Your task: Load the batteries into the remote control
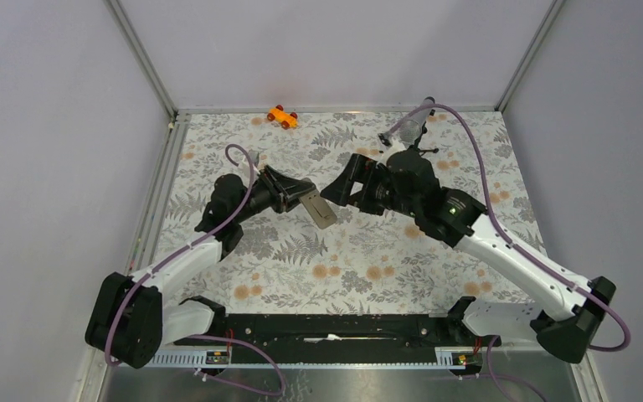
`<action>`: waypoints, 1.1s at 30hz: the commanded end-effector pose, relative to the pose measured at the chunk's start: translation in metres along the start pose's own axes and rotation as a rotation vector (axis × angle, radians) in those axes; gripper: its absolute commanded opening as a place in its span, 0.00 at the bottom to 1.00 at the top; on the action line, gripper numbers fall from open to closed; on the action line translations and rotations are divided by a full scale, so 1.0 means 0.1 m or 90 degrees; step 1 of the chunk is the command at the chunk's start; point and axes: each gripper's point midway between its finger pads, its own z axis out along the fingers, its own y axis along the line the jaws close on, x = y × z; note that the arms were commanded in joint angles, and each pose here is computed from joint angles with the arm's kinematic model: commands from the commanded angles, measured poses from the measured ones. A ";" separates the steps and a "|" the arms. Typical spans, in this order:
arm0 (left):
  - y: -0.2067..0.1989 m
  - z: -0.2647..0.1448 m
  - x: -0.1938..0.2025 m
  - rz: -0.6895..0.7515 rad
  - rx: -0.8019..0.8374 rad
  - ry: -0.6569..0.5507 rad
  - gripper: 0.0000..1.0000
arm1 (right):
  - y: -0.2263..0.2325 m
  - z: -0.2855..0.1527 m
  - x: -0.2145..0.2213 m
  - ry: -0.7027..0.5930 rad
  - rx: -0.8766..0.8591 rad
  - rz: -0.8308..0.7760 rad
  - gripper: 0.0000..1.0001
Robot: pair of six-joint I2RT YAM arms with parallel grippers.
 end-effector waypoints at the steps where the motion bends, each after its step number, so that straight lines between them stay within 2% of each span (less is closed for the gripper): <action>1: -0.66 -0.08 -0.19 -0.089 0.111 -0.047 0.00 | 0.14 -0.07 -0.25 -0.101 -0.062 0.087 0.91; 5: -0.91 -0.13 -0.27 -0.114 0.150 -0.066 0.00 | 0.23 -0.13 -0.29 -0.121 -0.103 0.107 0.82; 10: -1.13 -0.19 -0.34 -0.127 0.183 -0.089 0.00 | 0.28 -0.18 -0.34 -0.134 -0.118 0.107 0.80; 13: -1.15 -0.21 -0.38 -0.150 0.196 -0.101 0.00 | 0.32 -0.18 -0.34 -0.135 -0.134 0.116 0.77; 19: -1.19 -0.23 -0.41 -0.176 0.212 -0.107 0.00 | 0.44 -0.22 -0.43 -0.161 -0.180 0.125 0.62; 33: -1.16 -0.22 -0.44 -0.190 0.219 -0.113 0.00 | 0.47 -0.24 -0.46 -0.175 -0.195 0.104 0.43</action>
